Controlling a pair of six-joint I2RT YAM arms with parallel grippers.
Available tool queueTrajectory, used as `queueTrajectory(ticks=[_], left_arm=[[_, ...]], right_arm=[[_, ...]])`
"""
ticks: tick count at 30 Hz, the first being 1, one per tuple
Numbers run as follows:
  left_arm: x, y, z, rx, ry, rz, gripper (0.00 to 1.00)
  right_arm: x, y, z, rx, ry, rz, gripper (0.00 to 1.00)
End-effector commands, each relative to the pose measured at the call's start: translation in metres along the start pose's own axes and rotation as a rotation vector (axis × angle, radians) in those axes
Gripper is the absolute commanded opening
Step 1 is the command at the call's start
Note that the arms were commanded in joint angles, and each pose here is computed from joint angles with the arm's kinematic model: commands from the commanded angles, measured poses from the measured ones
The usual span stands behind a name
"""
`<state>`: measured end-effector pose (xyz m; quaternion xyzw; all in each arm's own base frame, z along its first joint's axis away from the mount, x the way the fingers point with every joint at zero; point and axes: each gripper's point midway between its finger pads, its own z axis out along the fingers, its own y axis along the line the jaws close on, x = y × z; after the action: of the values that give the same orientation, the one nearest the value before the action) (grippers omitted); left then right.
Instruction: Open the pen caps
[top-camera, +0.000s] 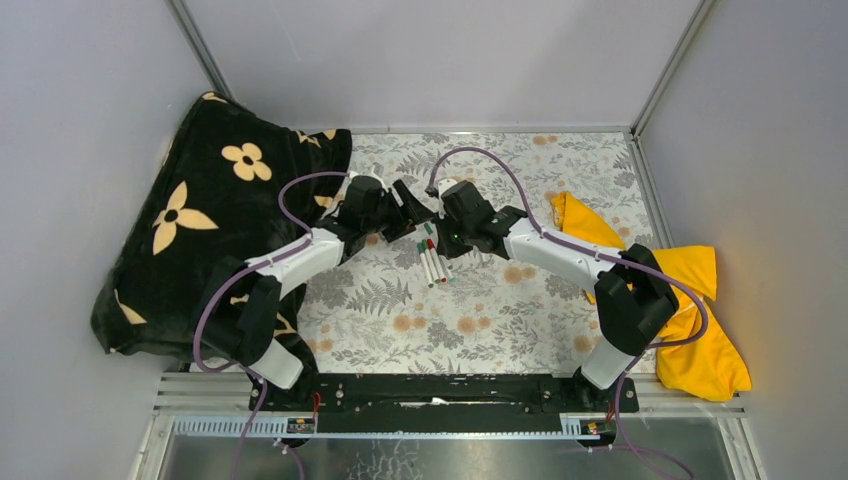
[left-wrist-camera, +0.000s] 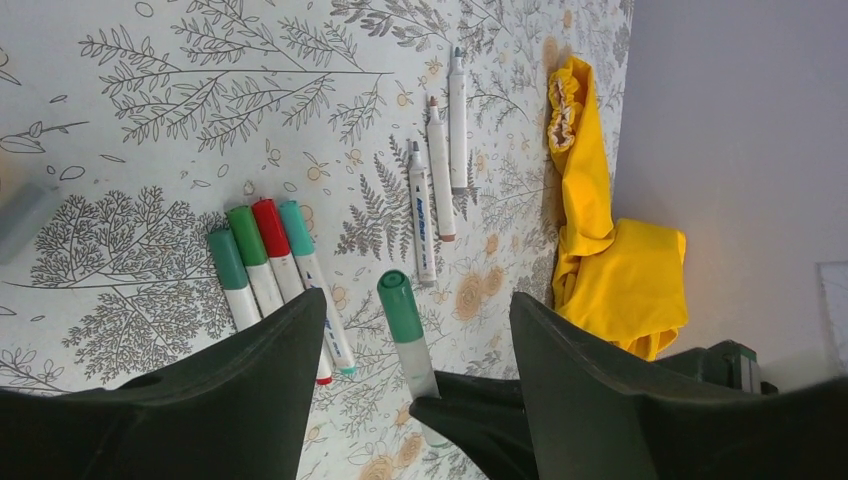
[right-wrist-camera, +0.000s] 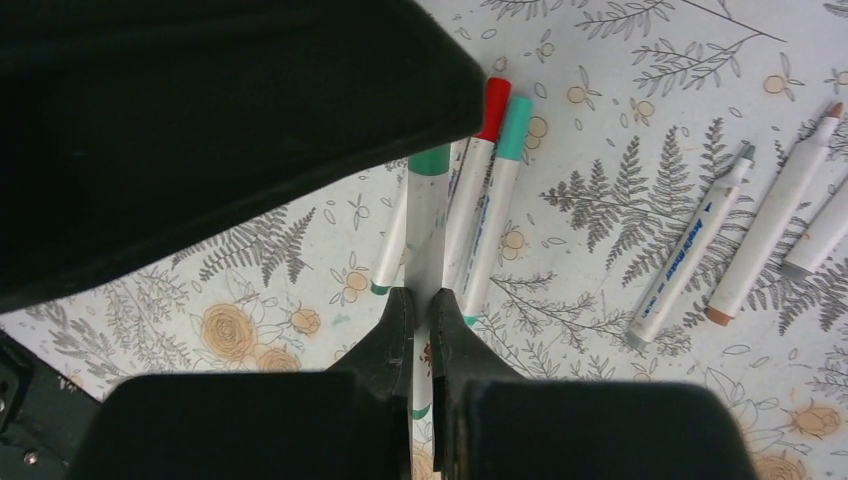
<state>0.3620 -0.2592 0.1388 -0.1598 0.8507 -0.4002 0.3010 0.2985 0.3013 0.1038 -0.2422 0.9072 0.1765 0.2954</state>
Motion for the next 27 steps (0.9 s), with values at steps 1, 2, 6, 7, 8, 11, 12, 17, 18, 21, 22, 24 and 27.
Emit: queueTrajectory(ticks=[1, 2, 6, 7, 8, 11, 12, 17, 18, 21, 22, 24, 27], left_arm=[[-0.004, -0.021, 0.006, 0.068, -0.009, 0.012, 0.74], [-0.004, -0.02, 0.006, 0.067, -0.008, 0.012, 0.74], [-0.002, -0.019, 0.008, 0.064, -0.005, 0.008, 0.73], [-0.002, -0.018, 0.008, 0.065, -0.005, 0.005, 0.72], [-0.002, -0.019, 0.008, 0.068, -0.007, 0.002, 0.71], [-0.002, -0.022, 0.008, 0.081, -0.008, -0.004, 0.68], [-0.002, -0.022, 0.008, 0.084, -0.006, -0.004, 0.66], [0.0, -0.021, 0.007, 0.092, -0.005, -0.009, 0.59], [0.0, -0.022, 0.007, 0.094, -0.004, -0.01, 0.57], [0.002, -0.021, 0.007, 0.098, -0.001, -0.013, 0.54], [0.002, -0.021, 0.007, 0.098, 0.0, -0.016, 0.52], [0.004, -0.02, 0.007, 0.1, 0.003, -0.018, 0.5], [0.004, -0.021, 0.007, 0.102, 0.003, -0.017, 0.5]], right_arm=[[-0.031, 0.024, -0.017, -0.08, -0.099, -0.002, 0.0], [-0.032, 0.025, -0.018, -0.082, -0.102, -0.003, 0.0], [-0.037, 0.029, -0.02, -0.098, -0.116, -0.002, 0.0], [-0.037, 0.03, -0.021, -0.1, -0.116, 0.0, 0.0], [-0.038, 0.03, -0.021, -0.102, -0.116, 0.0, 0.0], [-0.04, 0.032, -0.021, -0.106, -0.125, 0.001, 0.0], [-0.041, 0.032, -0.022, -0.108, -0.129, 0.002, 0.0], [-0.044, 0.032, -0.022, -0.108, -0.141, 0.007, 0.0], [-0.045, 0.033, -0.023, -0.108, -0.145, 0.007, 0.0], [-0.048, 0.033, -0.024, -0.108, -0.157, 0.01, 0.0], [-0.049, 0.032, -0.024, -0.107, -0.159, 0.012, 0.0], [-0.051, 0.033, -0.025, -0.107, -0.166, 0.012, 0.0], [-0.053, 0.033, -0.025, -0.106, -0.174, 0.016, 0.0]])
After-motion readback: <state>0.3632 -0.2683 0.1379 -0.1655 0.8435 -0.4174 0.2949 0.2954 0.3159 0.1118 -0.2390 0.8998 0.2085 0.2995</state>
